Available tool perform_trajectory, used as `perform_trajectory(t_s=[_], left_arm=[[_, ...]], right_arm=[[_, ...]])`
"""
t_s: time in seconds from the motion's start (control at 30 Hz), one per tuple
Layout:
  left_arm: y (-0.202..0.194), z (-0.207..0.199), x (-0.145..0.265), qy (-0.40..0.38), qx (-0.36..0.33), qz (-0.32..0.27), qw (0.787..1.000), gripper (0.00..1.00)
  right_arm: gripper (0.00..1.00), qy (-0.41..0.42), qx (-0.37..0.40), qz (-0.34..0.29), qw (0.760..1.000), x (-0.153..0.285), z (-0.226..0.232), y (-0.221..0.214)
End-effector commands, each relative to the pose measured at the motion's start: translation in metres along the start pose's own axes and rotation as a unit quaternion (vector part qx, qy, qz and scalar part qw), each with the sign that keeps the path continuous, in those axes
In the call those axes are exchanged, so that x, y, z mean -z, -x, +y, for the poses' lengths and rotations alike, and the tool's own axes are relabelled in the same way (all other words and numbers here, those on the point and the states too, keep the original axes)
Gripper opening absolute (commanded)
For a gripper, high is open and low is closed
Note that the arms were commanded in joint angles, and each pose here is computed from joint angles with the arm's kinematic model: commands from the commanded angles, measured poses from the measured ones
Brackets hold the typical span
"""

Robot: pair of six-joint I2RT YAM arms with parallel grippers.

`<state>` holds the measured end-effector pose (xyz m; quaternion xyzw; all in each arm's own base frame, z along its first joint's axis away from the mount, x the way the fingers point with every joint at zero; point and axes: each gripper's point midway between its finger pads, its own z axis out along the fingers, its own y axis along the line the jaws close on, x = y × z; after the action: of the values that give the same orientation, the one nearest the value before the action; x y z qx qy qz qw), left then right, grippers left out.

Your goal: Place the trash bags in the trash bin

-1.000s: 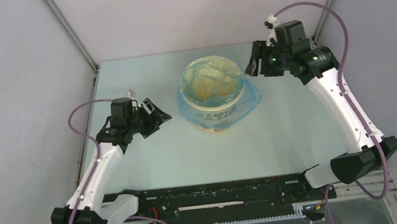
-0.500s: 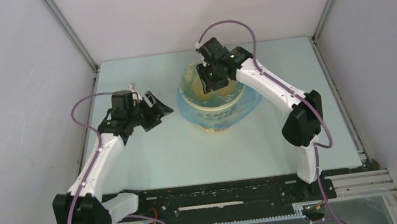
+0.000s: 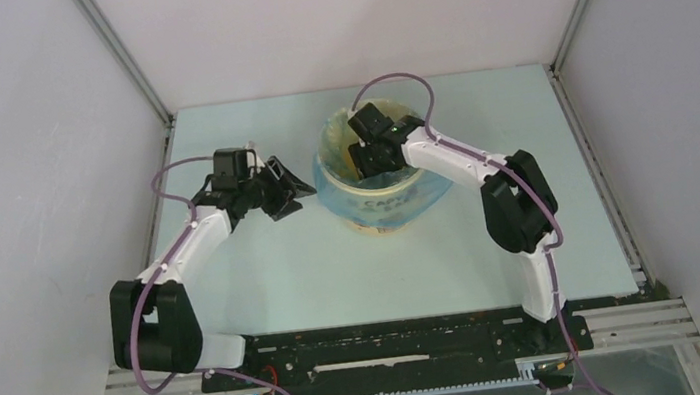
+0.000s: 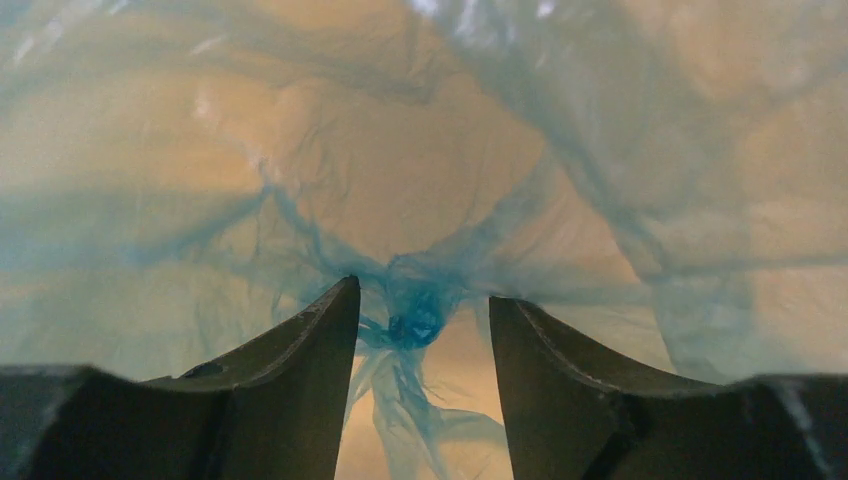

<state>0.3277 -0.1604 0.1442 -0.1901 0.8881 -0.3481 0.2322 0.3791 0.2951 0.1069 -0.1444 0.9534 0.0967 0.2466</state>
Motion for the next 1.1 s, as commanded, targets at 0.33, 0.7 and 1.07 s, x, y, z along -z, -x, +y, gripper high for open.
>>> perform_trajectory(t_s=[0.33, 0.7, 1.07], left_arm=[[0.01, -0.019, 0.006, -0.034, -0.013, -0.014, 0.999, 0.61], [0.008, -0.017, 0.006, -0.034, -0.025, -0.009, 0.999, 0.65], [0.002, -0.016, 0.0, -0.047, -0.011, -0.001, 0.999, 0.68]], right_arm=[[0.68, 0.01, -0.04, -0.004, 0.999, -0.074, 0.002, -0.011], [0.7, 0.018, -0.042, 0.014, 0.999, -0.044, 0.002, 0.002], [0.7, 0.079, -0.046, -0.025, 0.995, 0.046, 0.016, 0.037]])
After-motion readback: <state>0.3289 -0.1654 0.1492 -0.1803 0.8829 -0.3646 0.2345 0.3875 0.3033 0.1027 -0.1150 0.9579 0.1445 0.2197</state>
